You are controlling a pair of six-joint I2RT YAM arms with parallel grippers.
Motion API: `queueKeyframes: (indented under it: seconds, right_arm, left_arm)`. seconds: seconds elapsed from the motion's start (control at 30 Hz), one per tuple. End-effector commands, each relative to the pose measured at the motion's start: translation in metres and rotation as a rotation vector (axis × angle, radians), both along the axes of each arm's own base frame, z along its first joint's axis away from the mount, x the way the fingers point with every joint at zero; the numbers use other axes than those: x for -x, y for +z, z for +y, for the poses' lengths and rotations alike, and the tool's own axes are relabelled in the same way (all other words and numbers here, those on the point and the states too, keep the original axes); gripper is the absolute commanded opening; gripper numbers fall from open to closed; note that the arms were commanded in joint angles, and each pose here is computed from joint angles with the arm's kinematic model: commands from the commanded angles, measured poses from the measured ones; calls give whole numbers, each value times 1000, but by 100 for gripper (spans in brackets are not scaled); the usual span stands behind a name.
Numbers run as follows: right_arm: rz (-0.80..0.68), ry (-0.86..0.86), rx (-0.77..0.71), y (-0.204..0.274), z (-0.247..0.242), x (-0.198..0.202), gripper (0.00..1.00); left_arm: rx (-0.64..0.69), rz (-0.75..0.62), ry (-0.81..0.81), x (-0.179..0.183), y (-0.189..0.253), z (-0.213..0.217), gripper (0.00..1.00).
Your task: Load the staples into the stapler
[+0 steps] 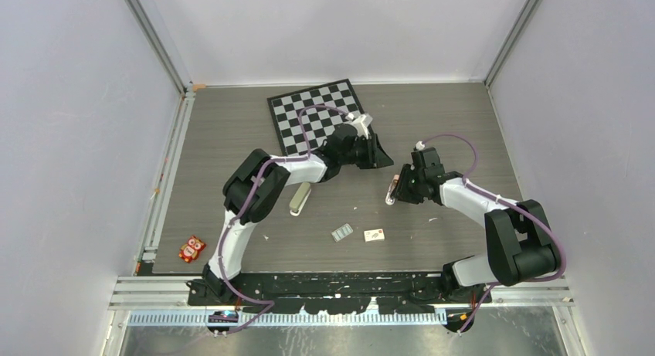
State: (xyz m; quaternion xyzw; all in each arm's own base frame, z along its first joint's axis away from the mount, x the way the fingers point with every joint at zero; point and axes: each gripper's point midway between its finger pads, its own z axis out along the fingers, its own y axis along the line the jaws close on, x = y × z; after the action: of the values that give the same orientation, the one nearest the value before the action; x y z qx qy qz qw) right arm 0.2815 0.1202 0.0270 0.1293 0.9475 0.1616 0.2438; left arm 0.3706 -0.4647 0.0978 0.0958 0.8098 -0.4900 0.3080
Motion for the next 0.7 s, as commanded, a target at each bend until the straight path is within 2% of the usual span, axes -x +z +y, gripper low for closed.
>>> queueKeyframes:
  seconds: [0.0,0.3,0.67]
  right_arm:
    - [-8,9,32,-2,-4,-1,34]
    - [-7,8,35,-3,-4,-1,33]
    - [-2,8,38,-5,-5,-1,33]
  left_arm:
    - [74,-4,-63,1,11,-21,38]
    - [124,15,-212,27,10,-39,37]
    - [125,16,-299,52,13,-31,37]
